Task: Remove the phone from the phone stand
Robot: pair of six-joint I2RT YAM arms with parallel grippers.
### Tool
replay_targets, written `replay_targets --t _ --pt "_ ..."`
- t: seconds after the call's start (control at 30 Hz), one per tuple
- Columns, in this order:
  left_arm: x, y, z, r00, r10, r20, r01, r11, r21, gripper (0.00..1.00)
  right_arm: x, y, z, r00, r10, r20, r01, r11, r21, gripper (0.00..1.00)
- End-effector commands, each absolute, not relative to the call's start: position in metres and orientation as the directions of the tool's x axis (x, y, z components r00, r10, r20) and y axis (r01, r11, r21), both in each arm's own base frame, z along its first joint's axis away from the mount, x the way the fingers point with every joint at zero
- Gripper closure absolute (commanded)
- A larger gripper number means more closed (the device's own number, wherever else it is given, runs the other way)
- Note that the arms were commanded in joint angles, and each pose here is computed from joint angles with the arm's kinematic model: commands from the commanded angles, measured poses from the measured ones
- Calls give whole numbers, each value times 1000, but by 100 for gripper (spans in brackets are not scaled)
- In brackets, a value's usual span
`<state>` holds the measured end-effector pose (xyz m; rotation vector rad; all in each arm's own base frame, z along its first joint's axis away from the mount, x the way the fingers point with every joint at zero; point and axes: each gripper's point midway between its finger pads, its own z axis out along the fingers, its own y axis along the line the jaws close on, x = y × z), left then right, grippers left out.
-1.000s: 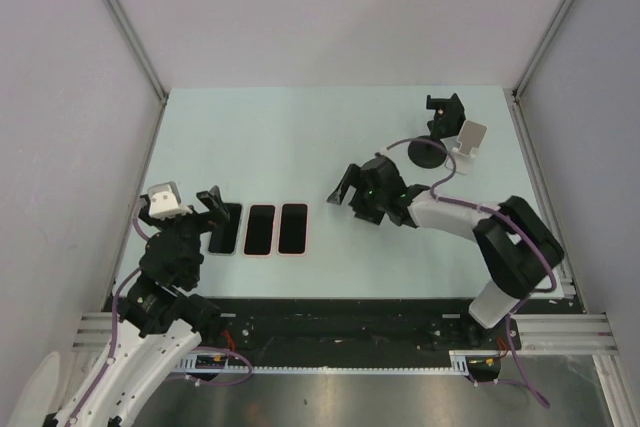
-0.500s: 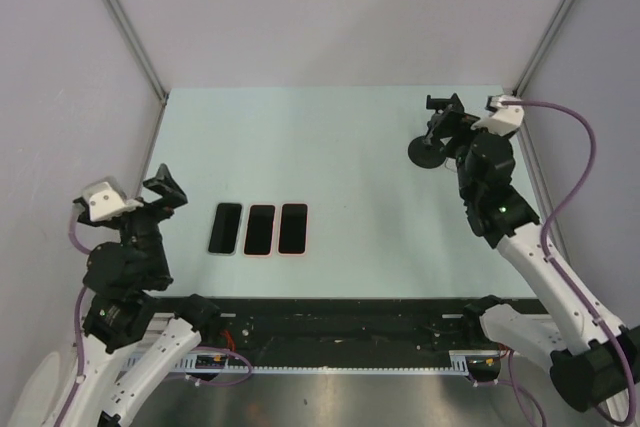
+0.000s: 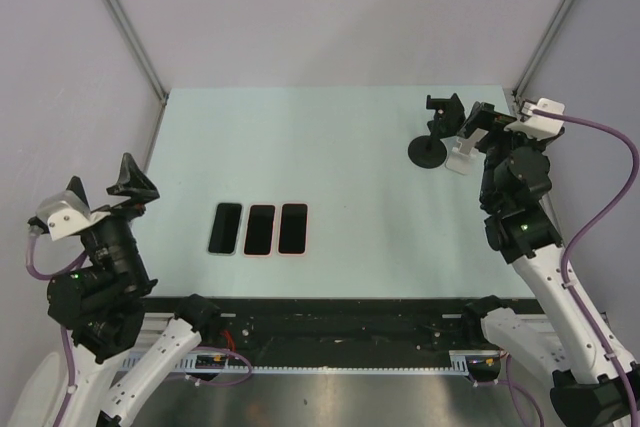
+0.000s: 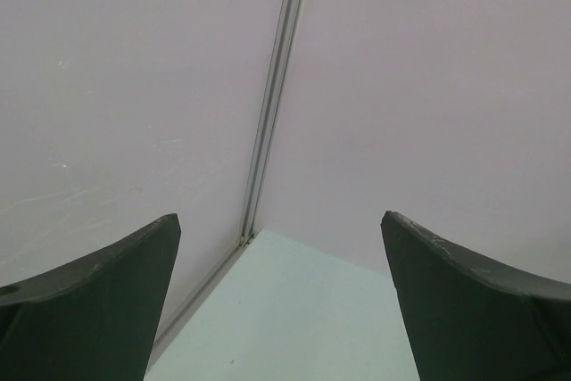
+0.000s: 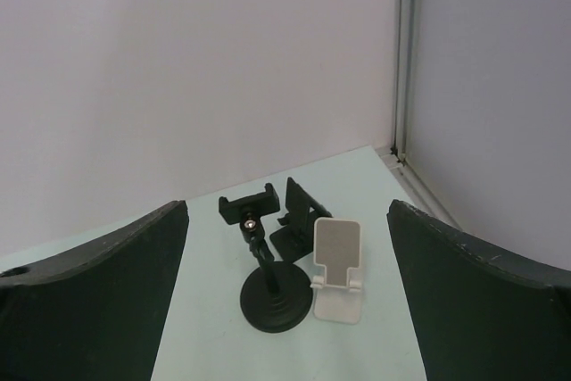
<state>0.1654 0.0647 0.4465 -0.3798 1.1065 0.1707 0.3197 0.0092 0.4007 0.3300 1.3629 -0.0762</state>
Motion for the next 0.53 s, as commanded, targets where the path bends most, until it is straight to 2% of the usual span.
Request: replay_targets --t 0.0,0.5 --pt "152 71 477 511 13 -859 -324 929 -179 0 306 -5 433 303 117 -946 278 939 205 0" --pt "162 61 477 511 30 -859 -306 940 -149 0 305 -5 429 285 110 -952 280 941 192 0"
